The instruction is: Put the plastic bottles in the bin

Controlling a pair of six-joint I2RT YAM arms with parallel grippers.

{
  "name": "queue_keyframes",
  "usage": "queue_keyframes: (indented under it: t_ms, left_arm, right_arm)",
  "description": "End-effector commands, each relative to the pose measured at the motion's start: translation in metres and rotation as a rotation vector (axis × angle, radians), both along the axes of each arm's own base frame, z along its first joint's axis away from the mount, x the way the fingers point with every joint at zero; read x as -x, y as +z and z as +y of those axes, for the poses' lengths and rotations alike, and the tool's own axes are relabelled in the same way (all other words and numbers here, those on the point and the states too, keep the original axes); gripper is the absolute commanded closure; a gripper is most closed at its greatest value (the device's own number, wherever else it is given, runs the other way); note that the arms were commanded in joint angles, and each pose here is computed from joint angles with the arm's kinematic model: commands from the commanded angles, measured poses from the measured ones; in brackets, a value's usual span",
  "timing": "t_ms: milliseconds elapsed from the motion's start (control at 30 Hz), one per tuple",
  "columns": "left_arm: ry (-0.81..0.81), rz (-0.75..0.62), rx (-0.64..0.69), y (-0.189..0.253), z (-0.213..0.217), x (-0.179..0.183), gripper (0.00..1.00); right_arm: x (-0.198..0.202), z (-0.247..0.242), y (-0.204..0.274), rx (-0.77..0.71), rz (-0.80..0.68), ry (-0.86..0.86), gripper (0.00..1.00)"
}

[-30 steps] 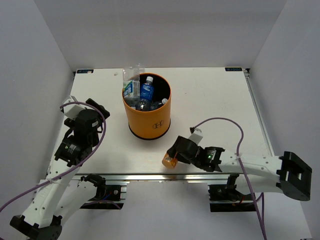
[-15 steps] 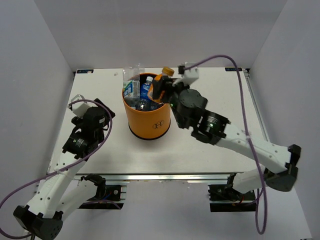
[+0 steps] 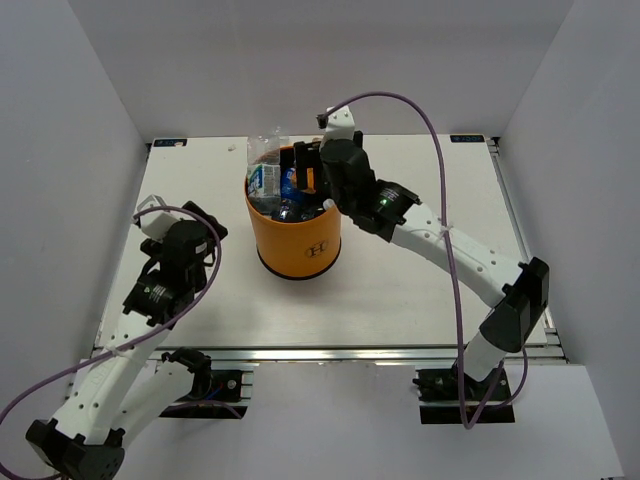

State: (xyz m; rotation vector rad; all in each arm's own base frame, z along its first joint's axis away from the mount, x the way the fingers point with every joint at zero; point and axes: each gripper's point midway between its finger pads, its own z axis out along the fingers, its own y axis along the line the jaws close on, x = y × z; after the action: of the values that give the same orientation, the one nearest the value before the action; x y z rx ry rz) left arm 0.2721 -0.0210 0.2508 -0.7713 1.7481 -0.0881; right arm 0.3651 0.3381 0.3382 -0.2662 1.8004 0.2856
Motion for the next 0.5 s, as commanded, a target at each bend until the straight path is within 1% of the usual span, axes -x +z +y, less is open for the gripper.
queue_keyframes:
  t_ms: [0, 133, 167, 233, 267, 300, 333, 367, 400, 433, 467]
  left_arm:
    - [0.036, -0.017, -0.003, 0.003, 0.005, -0.003, 0.02]
    - [0.056, -0.001, -0.02, -0.002, 0.007, -0.005, 0.02]
    - [0.065, 0.006, -0.026, -0.004, 0.009, -0.005, 0.02]
    - [0.096, 0.016, -0.042, -0.006, 0.014, -0.005, 0.02]
    - [0.099, 0.029, -0.047, -0.009, 0.014, -0.007, 0.02]
    - [0.101, 0.03, -0.049, -0.01, 0.015, -0.009, 0.02]
    - [0.101, 0.036, -0.05, -0.012, 0.015, -0.011, 0.02]
    - [0.098, 0.045, -0.042, -0.016, 0.016, -0.013, 0.02]
    - [0.086, 0.035, -0.037, -0.015, 0.015, -0.018, 0.02]
    - [0.1, 0.041, -0.031, -0.018, 0.022, -0.02, 0.02]
    - [0.07, 0.052, -0.007, -0.022, 0.019, -0.023, 0.02]
  right_arm:
    - [0.015, 0.001, 0.056, -0.113, -0.063, 0.082, 0.11]
    - [0.013, -0.02, 0.055, -0.163, -0.044, 0.055, 0.11]
    - [0.007, -0.032, 0.042, -0.168, -0.019, 0.023, 0.11]
    - [0.009, -0.053, 0.043, -0.203, -0.012, 0.003, 0.11]
    - [0.001, -0.073, 0.036, -0.211, -0.002, -0.035, 0.11]
    - [0.008, -0.088, 0.02, -0.225, 0.029, -0.042, 0.11]
    - [0.009, -0.101, 0.016, -0.239, 0.026, -0.067, 0.11]
    - [0.007, -0.119, 0.006, -0.237, 0.028, -0.106, 0.11]
    - [0.018, -0.142, -0.017, -0.216, 0.039, -0.154, 0.1]
    - [0.022, -0.154, -0.025, -0.225, 0.029, -0.188, 0.11]
    - [0.025, -0.17, -0.036, -0.223, 0.025, -0.231, 0.11]
